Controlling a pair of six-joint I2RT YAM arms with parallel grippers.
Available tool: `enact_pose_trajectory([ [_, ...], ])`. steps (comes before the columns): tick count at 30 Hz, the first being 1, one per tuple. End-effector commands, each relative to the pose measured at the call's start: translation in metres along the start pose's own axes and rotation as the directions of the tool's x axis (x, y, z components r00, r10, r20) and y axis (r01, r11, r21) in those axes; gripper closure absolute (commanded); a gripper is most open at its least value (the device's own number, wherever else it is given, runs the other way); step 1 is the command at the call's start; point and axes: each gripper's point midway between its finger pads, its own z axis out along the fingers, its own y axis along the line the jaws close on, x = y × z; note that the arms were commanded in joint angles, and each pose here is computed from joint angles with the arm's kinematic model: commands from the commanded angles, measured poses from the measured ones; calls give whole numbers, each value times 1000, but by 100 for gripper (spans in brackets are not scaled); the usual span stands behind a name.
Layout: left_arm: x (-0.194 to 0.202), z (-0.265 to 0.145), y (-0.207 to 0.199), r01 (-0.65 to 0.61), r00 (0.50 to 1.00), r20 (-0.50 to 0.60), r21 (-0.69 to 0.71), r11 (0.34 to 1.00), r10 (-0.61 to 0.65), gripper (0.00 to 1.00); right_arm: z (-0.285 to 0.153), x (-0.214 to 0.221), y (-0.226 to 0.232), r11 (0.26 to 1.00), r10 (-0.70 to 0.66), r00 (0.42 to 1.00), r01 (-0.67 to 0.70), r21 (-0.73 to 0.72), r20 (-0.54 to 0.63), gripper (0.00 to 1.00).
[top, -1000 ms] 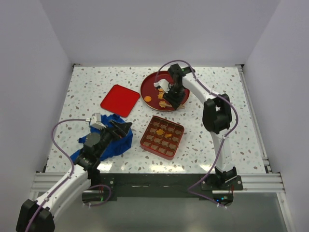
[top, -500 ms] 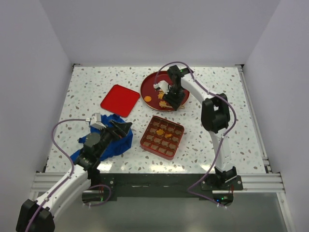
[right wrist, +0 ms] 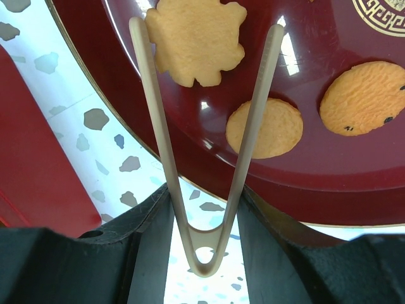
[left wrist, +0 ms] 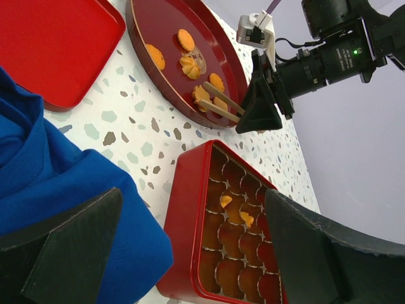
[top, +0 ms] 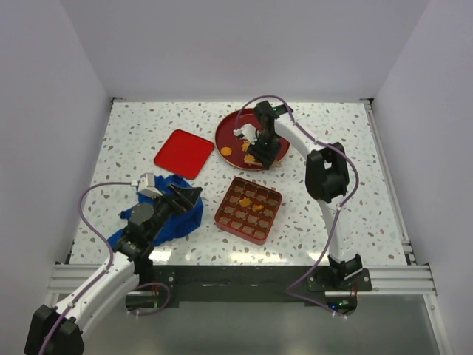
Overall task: Pack the cookies
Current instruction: Pick up the fake cookies from the plate.
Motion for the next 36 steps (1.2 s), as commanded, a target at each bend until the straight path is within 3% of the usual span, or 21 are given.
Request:
enact_pose_trajectory([
  [1, -14, 1, -10, -14, 999, 46, 35, 999, 13, 0, -8, -7, -4, 1000, 2, 1000, -3, 24, 17, 54],
  [25, -14, 0, -10, -11, 999, 48, 36, 999, 9, 0, -4, -7, 4, 1000, -18, 1000, 18, 0, 1, 55],
  [31, -14, 0, -10, -11, 999, 50, 37, 999, 9, 0, -7, -10, 3, 1000, -15, 1000, 14, 9, 12, 71],
  [36, -15, 0, -11, -11, 999, 51, 38, 999, 9, 0, -18, -15, 0, 999, -16, 999, 14, 32, 48, 79],
])
